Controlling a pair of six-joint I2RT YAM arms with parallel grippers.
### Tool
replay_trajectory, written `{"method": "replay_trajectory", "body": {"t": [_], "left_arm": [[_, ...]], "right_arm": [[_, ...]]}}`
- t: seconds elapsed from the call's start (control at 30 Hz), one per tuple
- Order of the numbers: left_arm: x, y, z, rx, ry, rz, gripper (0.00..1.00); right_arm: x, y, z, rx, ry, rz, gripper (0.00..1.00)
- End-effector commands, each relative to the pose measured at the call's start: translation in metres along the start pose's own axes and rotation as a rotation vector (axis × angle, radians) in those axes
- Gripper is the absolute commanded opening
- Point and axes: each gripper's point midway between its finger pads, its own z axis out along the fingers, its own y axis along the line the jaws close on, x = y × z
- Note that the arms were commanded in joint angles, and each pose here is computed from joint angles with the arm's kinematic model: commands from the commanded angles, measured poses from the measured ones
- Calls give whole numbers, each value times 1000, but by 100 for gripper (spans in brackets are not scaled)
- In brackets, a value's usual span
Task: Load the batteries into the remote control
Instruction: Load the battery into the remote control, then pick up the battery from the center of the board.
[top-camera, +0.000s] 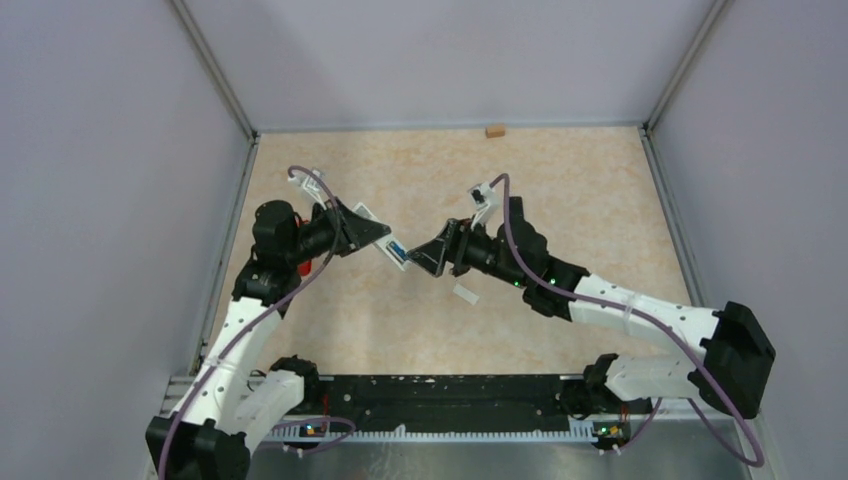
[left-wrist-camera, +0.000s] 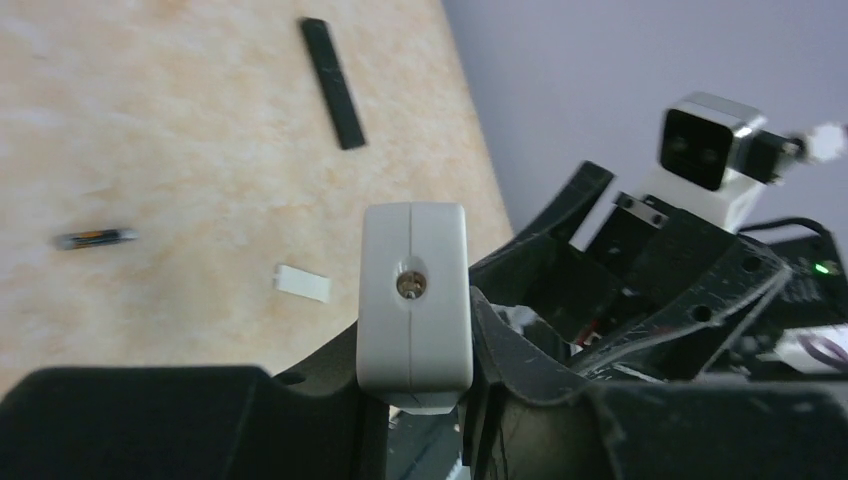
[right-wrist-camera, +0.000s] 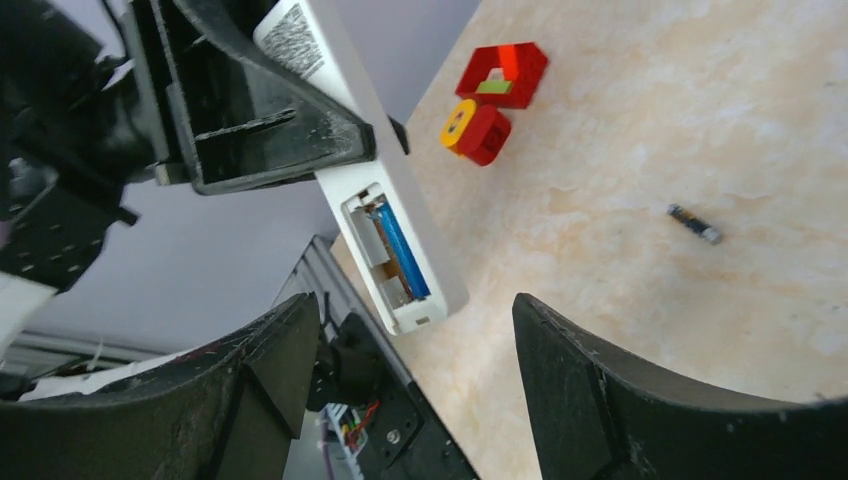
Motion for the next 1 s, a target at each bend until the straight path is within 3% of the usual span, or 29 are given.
{"method": "replay_trajectory", "body": {"t": [0.0,0.17,0.37,0.5,0.8,0.97], "left_arm": [[-28,52,-17,-370,-119,91,0],[-52,93,-56,-694,-281,123,0],[-82,91,-81,-786,-447,182,0],[-97,77,-82,-763,-480,248,0],[-100,62,-83,-718,-471,331,0],[-105,57,-91,-740,-486,346,0]], "right_arm": [[-25,-31,15,121,8,-76,69],[-6,-107,40,338,221,-184,67],[39,-170,83,378,543,-447,58],[50,-189,112,352,595,-520,52],[86,-194,140,245,696,-667,51],[103,-205,147,282,758,-784,51]]}}
